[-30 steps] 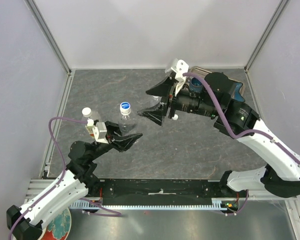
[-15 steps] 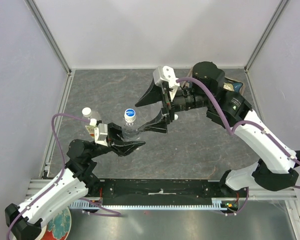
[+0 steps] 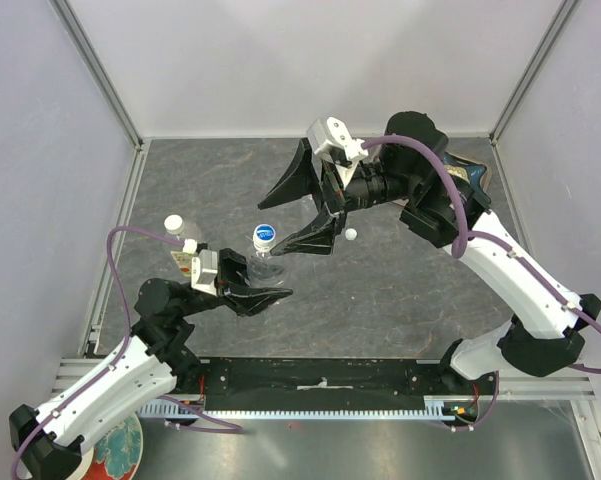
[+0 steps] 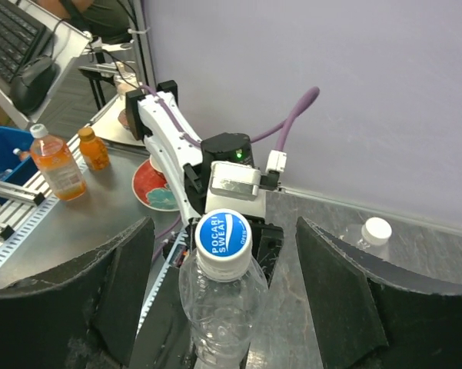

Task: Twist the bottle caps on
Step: Screw the bottle cap onto the plastic bottle.

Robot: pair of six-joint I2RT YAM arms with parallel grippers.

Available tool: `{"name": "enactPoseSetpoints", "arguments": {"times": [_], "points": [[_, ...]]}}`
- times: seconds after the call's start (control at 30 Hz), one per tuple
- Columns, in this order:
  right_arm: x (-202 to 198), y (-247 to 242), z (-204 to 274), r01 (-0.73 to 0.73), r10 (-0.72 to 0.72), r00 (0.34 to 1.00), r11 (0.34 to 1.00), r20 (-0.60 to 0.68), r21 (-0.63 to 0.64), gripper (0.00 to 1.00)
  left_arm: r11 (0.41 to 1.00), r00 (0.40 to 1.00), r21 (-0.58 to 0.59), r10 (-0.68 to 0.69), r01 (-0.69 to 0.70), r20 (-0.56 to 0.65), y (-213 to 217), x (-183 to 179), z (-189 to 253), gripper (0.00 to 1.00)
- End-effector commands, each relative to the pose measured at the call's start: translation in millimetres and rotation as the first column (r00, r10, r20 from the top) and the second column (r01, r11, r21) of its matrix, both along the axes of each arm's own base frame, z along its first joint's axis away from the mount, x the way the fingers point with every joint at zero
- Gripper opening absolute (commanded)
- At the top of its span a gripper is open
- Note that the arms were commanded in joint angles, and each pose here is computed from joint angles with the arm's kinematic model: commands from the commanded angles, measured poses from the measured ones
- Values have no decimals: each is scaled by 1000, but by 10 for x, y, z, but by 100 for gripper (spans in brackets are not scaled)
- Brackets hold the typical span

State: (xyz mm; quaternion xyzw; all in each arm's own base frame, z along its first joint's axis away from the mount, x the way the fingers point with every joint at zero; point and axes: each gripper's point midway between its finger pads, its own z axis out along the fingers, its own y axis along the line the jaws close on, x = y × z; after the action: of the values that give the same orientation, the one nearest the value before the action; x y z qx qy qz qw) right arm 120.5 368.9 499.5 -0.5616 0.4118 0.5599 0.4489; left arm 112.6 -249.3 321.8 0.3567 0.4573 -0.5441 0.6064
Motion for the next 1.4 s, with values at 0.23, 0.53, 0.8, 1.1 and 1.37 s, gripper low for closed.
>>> {"name": "enactPoseSetpoints", "arguments": {"times": [0.23, 0.53, 0.8, 1.1, 1.37], "points": [[-100, 65, 55, -133, 134, 991, 989, -11, 65, 78, 999, 1000, -47, -18, 18, 14, 26, -65, 189, 2], [-119, 101, 23, -169, 172, 984, 983, -45, 75, 66, 999, 1000, -50, -5, 5, 3, 28, -38, 181, 2], [-114, 101, -23, -165, 170, 983, 984, -65, 69, 60, 998, 1000, -54, 9, -10, -12, 33, -9, 181, 2], [-99, 116, 17, -160, 166, 985, 982, -54, 97, 48, 998, 1000, -59, 19, -20, -23, 37, 12, 185, 2], [-54, 140, -1, -154, 161, 984, 984, -80, 95, 37, 998, 999, -58, 25, -27, -29, 42, 25, 172, 2]]}}
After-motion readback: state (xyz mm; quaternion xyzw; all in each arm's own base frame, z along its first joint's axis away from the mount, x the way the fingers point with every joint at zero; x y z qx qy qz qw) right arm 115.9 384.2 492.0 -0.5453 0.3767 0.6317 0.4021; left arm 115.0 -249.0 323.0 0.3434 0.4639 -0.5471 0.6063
